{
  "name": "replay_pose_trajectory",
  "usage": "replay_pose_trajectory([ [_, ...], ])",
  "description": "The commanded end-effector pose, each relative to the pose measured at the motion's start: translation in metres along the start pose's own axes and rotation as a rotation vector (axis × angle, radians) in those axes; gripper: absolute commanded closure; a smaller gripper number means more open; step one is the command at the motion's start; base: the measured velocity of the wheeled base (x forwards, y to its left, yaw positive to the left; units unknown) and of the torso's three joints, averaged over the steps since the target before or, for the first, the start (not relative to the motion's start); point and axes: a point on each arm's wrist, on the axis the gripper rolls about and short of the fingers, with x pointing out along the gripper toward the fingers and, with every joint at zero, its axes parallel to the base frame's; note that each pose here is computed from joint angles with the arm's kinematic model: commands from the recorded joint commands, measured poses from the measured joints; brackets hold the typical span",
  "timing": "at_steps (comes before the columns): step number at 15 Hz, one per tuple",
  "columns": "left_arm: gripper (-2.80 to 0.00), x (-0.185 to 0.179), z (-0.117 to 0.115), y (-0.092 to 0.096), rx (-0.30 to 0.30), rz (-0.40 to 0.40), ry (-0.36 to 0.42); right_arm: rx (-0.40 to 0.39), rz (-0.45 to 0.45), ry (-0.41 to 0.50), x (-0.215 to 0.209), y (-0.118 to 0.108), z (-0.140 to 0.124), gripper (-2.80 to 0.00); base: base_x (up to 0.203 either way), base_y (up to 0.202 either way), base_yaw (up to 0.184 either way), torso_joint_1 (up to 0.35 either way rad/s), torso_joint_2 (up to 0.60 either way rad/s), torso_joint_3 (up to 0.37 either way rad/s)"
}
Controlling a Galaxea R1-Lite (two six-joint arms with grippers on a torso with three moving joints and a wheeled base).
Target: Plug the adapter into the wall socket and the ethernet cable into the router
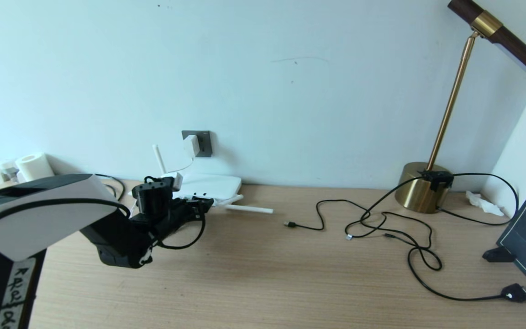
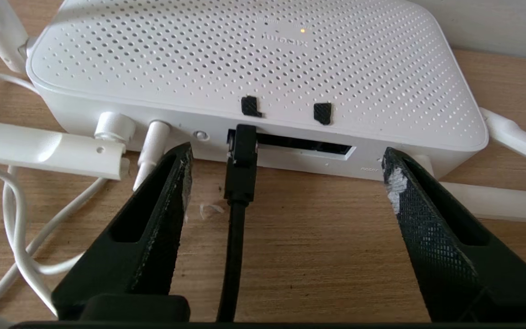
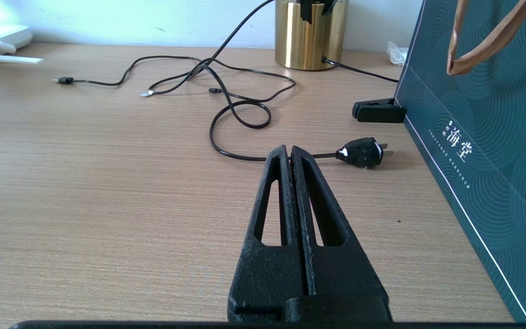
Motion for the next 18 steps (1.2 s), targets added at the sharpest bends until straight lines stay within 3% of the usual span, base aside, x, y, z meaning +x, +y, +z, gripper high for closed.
replay_pose_trajectory([
  [1, -2.8, -0.007, -0.001, -0.003, 0.003, -0.007, 0.008, 0.0, 0.0, 0.01, 0.001, 0.0, -0.003, 0.0, 0.0, 0.0, 0.0, 0.0, 0.0, 0.0],
  [4, -2.8, -0.03, 0.006, -0.018, 0.013, -0.041, -0.014, 0.0, 0.0, 0.011, 0.001, 0.0, -0.003, 0.0, 0.0, 0.0, 0.0, 0.0, 0.0, 0.0],
  [9, -2.8, -0.086, 0.04, -0.038, 0.026, -0.089, -0.083, 0.0, -0.001, 0.012, 0.001, 0.0, -0.003, 0.0, 0.0, 0.0, 0.0, 0.0, 0.0, 0.0],
  [10, 0.0, -0.097, 0.049, -0.039, 0.026, -0.094, -0.108, 0.0, 0.0, 0.011, 0.001, 0.0, -0.003, 0.0, 0.0, 0.0, 0.0, 0.0, 0.0, 0.0],
  [15, 0.0, -0.179, 0.098, -0.046, 0.027, -0.101, -0.297, 0.0, -0.001, 0.012, 0.001, 0.0, -0.003, 0.0, 0.0, 0.0, 0.0, 0.0, 0.0, 0.0],
  [18, 0.0, -0.252, 0.122, -0.044, 0.024, -0.035, -0.456, 0.0, 0.0, 0.01, 0.001, 0.0, -0.003, 0.0, 0.0, 0.0, 0.0, 0.0, 0.0, 0.0],
])
